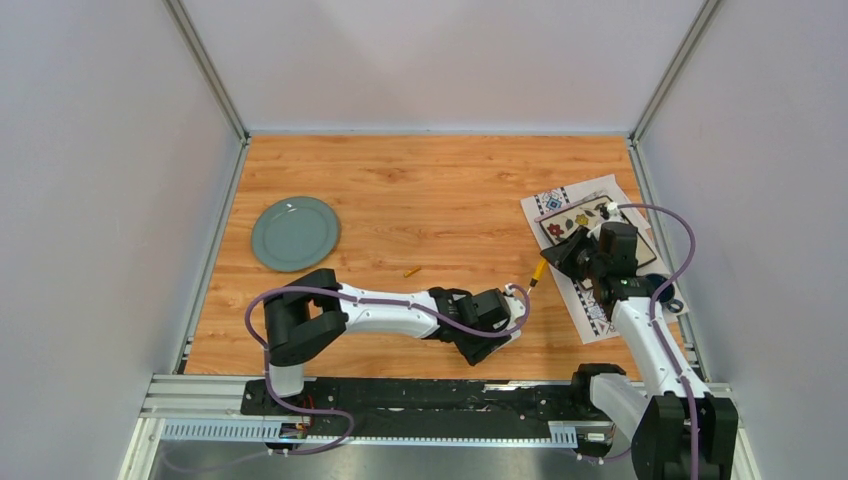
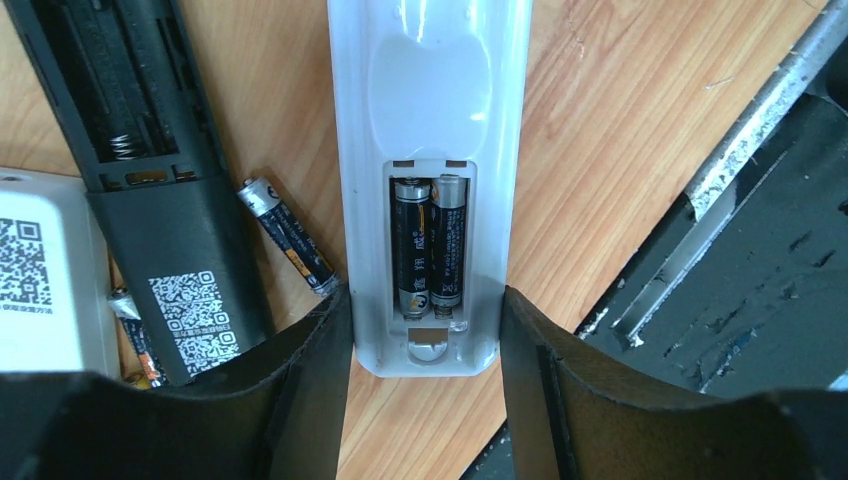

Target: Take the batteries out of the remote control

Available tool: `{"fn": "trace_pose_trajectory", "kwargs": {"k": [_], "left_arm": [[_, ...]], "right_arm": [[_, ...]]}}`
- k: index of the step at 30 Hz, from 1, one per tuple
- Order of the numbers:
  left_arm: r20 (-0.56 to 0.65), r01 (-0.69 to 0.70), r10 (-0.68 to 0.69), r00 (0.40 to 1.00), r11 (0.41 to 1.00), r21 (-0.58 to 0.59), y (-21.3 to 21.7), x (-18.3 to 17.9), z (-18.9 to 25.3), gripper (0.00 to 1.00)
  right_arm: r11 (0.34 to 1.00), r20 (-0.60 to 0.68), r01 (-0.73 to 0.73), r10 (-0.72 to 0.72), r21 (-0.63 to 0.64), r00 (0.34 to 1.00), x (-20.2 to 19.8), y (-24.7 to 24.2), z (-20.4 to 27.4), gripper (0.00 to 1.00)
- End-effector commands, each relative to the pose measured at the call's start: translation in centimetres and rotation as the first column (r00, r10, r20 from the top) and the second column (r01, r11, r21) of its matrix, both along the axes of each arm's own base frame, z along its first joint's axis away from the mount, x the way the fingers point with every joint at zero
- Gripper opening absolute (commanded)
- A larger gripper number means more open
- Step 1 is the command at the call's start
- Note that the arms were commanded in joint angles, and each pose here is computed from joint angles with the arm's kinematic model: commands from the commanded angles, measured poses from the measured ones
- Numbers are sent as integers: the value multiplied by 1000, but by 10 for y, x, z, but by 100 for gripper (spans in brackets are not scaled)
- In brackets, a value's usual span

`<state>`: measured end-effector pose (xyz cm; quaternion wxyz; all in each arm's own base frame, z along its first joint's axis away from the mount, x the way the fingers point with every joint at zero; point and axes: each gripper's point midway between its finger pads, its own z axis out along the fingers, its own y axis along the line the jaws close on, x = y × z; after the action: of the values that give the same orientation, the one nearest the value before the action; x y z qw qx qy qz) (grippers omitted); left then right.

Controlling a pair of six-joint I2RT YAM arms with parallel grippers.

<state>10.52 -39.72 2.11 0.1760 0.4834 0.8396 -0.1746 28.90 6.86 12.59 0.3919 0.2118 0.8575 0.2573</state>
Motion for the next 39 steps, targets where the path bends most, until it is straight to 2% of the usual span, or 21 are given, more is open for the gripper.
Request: {"fn": "trace_pose_trajectory", "kwargs": {"k": [1,19,39], "left_arm": [[50,-64,60,997,994,89,27,8,-15,37],[145,-207,175,974,946,249,102,53,-24,36],[163,-338,300,940,884,322,184,89,-30,35]], "right_arm": [[1000,99,-25,24,6,995,17,3,26,0],[999,100,-44,43,11,994,20,5,26,0],[998,97,-57,55,15,994,22,7,25,0]]}}
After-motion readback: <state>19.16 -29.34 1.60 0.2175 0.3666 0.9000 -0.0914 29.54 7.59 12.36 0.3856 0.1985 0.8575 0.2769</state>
